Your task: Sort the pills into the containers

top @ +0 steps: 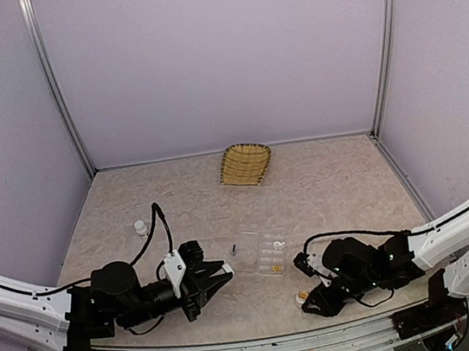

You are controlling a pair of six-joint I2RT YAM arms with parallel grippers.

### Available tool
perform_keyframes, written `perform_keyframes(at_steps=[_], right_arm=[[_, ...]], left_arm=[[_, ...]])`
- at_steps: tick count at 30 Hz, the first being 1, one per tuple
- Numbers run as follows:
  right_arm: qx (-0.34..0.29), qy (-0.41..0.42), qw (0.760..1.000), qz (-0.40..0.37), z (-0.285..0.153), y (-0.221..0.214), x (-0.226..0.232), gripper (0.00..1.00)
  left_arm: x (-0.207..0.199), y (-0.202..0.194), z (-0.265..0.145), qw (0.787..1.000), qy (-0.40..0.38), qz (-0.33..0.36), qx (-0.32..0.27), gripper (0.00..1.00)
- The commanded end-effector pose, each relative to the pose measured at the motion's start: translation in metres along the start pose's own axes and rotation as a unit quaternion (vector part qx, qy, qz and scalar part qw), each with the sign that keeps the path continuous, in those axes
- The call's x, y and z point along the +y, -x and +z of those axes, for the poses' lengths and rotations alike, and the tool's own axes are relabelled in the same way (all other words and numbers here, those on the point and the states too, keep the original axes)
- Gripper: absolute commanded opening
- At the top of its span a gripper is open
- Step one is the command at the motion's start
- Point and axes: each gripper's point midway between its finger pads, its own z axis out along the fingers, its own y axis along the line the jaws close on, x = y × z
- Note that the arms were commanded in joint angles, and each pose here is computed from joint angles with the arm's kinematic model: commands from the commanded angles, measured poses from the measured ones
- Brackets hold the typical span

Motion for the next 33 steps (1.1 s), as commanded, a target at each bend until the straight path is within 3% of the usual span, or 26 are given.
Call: perform_keyframes(at_steps=[1,15,24,33], right_arm=[[-0.003,-0.03,0.998,-0.046,0.006,0.007,-0.002,0.26],[-0.028,-0.038,0.987,-0.157,0.037,0.045,0.025,0.22],[-0.041,-0.022,0.981,-0.19,0.061,0.07,0.048,0.21],[-0.059,-0.003,0.984,-0.17,0.02,0.069,0.052,0.25]], left_arm=[[0.002,0.0,-0.005,1.0,0.007,-0.009,-0.007,0.12],[0.001,-0.001,-0.004,1.0,0.004,-0.011,-0.009,0.13],[0.001,-0.003,-0.004,1.0,0.004,-0.016,-0.001,0.13],[-0.003,-0.004,0.0,0.999,-0.006,-0.022,0.049,0.13]])
